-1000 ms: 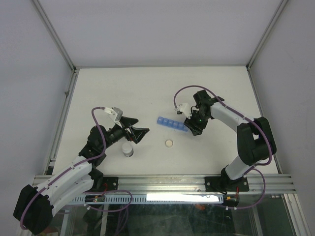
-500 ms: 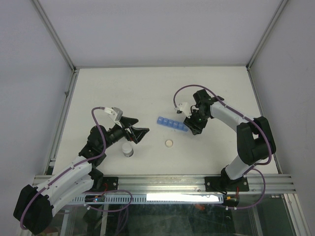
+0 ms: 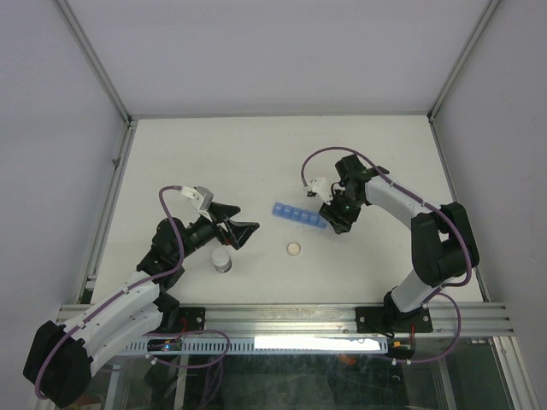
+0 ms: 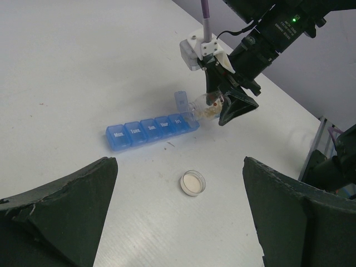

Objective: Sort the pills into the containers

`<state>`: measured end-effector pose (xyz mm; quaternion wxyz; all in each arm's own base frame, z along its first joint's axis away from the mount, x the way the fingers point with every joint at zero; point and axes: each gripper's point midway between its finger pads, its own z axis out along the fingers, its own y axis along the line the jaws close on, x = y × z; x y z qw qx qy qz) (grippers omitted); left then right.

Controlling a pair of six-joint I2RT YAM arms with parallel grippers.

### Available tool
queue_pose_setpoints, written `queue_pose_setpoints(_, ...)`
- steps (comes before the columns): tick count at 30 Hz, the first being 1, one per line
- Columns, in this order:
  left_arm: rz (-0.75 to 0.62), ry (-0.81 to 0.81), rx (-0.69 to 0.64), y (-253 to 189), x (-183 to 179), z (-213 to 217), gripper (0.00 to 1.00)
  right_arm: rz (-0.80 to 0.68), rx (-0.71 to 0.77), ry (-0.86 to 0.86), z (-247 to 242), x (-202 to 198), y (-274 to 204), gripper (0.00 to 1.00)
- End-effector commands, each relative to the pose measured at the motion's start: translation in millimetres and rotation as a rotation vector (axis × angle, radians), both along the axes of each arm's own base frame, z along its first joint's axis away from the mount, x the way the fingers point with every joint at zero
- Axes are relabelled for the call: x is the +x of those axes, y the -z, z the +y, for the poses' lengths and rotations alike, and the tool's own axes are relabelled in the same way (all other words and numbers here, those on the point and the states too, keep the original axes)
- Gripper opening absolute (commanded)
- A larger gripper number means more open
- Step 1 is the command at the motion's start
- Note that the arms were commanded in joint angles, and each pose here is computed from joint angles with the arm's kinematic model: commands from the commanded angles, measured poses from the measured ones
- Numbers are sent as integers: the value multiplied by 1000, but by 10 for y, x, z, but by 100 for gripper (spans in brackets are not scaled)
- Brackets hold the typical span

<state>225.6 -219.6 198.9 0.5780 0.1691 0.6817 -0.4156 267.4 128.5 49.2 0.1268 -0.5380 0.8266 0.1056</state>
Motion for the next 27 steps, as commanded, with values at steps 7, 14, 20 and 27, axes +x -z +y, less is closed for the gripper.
queue_pose_setpoints(7, -68, 11, -11, -143, -7, -5, 99, -76, 5, 27, 22, 179, -133, 6)
queue_pose_setpoints(14, -69, 12, -11, -151, -10, -4, 99, -15, 36, 6, 56, 68, -121, 6)
queue_pose_setpoints(20, -66, 15, -8, -150, -5, -14, 99, 2, 51, -1, 81, 27, -125, 6)
queue_pose_setpoints(27, -68, 15, -7, -149, -6, -12, 99, -40, 23, 15, 45, 85, -115, 5)
